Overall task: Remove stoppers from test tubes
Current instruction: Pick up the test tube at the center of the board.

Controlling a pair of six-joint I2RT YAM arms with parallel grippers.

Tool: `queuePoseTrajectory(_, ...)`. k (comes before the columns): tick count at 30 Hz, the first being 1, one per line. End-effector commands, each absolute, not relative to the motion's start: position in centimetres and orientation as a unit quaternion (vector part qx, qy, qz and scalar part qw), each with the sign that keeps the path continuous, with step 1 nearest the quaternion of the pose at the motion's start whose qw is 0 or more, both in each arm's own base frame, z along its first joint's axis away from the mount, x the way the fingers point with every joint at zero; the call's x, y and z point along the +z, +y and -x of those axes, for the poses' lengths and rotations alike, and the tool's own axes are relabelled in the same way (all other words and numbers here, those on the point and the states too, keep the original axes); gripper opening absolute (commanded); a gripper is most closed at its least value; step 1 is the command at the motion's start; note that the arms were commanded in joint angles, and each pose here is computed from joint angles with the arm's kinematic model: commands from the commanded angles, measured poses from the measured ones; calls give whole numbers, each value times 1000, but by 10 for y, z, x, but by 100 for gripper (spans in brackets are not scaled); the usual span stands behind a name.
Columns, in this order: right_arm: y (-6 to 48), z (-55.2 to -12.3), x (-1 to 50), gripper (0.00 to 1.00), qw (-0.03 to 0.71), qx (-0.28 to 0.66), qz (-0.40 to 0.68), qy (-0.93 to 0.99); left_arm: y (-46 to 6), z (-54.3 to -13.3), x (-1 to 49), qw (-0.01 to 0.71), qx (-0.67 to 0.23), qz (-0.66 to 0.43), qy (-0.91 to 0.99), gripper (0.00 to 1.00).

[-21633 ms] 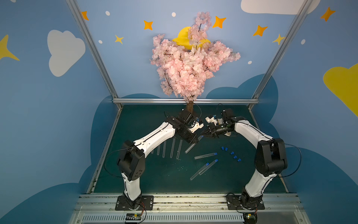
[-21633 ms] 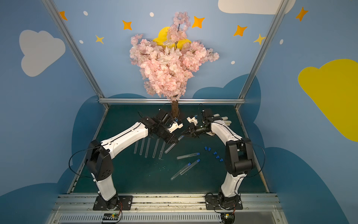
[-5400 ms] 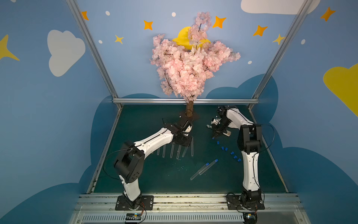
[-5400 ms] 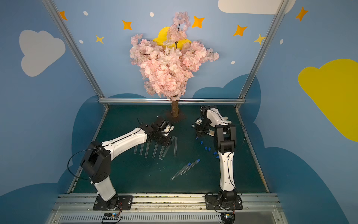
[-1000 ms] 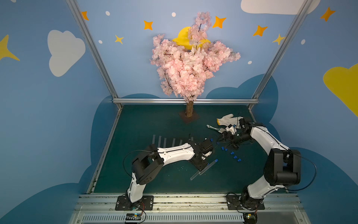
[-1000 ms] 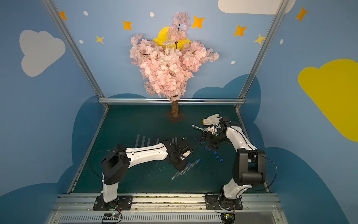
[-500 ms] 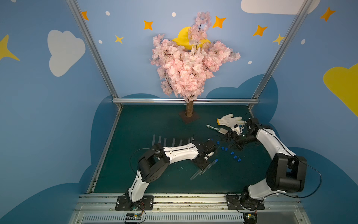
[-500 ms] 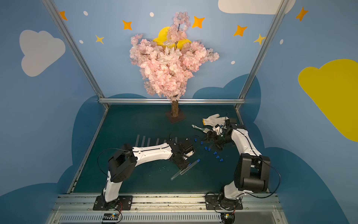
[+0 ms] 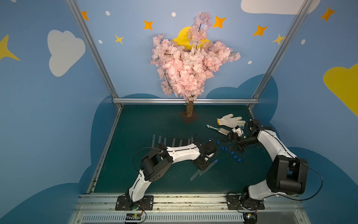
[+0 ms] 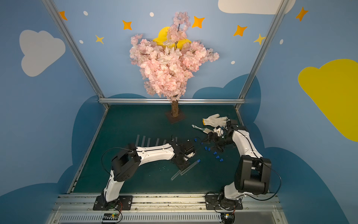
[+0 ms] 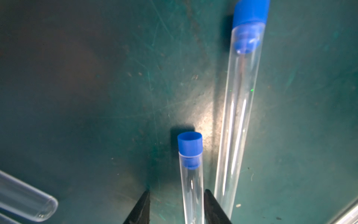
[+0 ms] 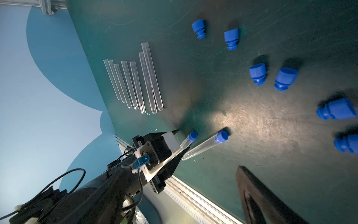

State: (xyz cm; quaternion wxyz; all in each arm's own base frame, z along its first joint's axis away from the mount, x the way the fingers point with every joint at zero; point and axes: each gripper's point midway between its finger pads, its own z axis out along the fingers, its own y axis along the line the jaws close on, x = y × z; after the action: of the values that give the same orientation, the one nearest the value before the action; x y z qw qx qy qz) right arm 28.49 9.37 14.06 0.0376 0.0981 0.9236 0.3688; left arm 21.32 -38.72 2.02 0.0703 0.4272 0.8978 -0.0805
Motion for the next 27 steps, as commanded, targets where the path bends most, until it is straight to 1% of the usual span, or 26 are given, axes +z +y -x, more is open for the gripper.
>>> queuePoseTrajectory(1,92,-281,148,88,43,373,-93,922,-382,-212,12,61,-61,-437,895,42)
queuePoseTrajectory(12,84,-282,145,89,43,371,-108,921,-363,-204,0,50,-34,-449,891,32)
queuePoseTrajectory(27,80,-285,146,88,47,372,-112,920,-340,-192,3,44,-20,-455,889,33)
